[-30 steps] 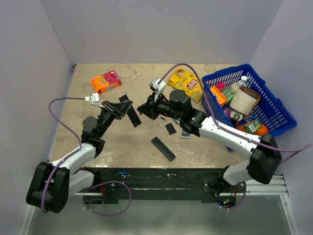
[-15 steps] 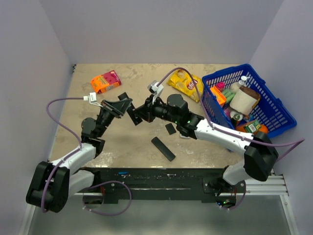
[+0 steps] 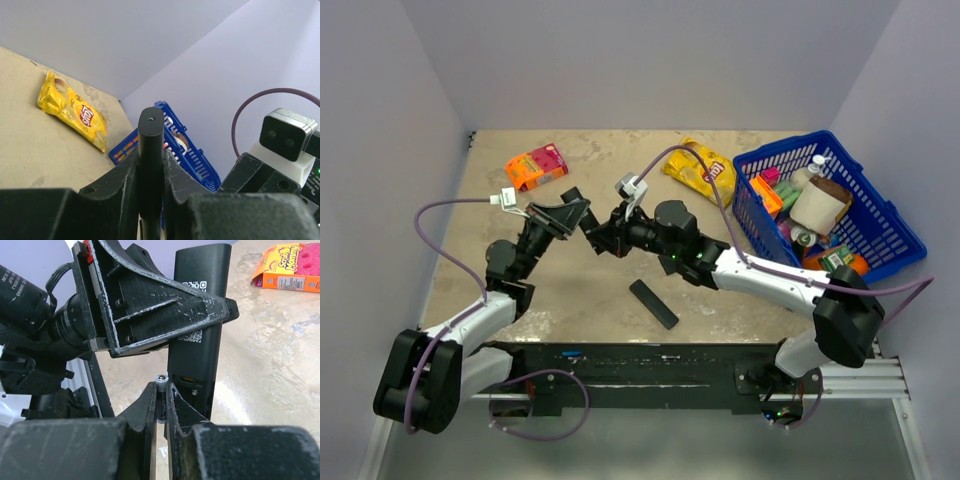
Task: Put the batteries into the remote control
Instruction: Load the battery into the remote control.
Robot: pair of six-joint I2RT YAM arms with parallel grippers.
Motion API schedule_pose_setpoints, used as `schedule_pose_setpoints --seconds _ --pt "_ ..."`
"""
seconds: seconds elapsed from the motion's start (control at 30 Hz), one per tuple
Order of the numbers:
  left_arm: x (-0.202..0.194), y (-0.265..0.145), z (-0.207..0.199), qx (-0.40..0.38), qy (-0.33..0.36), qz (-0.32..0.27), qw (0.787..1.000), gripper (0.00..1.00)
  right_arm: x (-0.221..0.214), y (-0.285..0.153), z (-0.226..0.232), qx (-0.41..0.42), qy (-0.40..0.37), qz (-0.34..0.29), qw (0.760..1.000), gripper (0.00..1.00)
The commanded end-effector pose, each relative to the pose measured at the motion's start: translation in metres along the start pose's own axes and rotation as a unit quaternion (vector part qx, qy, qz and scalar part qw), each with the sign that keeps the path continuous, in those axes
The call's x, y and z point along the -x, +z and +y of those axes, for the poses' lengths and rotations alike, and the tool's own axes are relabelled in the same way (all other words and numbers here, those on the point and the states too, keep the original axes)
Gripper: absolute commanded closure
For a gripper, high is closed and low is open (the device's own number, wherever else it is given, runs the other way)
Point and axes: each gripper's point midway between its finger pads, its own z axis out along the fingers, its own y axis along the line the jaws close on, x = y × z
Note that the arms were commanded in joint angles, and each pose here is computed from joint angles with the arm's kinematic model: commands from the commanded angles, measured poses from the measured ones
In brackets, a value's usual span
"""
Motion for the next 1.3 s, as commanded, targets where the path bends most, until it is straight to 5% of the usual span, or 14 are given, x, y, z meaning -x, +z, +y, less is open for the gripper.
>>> schedule_pose_setpoints --seconds 0.0,0.5,1.27 --pt "0.02 0.007 -0.037 -0.061 0.009 -0.03 0.998 1.0 0.013 -0.002 -0.007 -0.025 -0.014 -0.03 0.999 0.98" --pt "0.015 0.005 -0.028 -0.045 0.022 -0.021 0.999 1.0 0.054 -0.017 0.001 -0.033 -0.026 -0.091 0.995 0.98" --pt "0.019 0.011 -0.036 -0.055 -0.011 -0.033 0.998 1.0 0.018 -0.006 -0.005 -0.027 -0.015 -0.062 0.998 0.98"
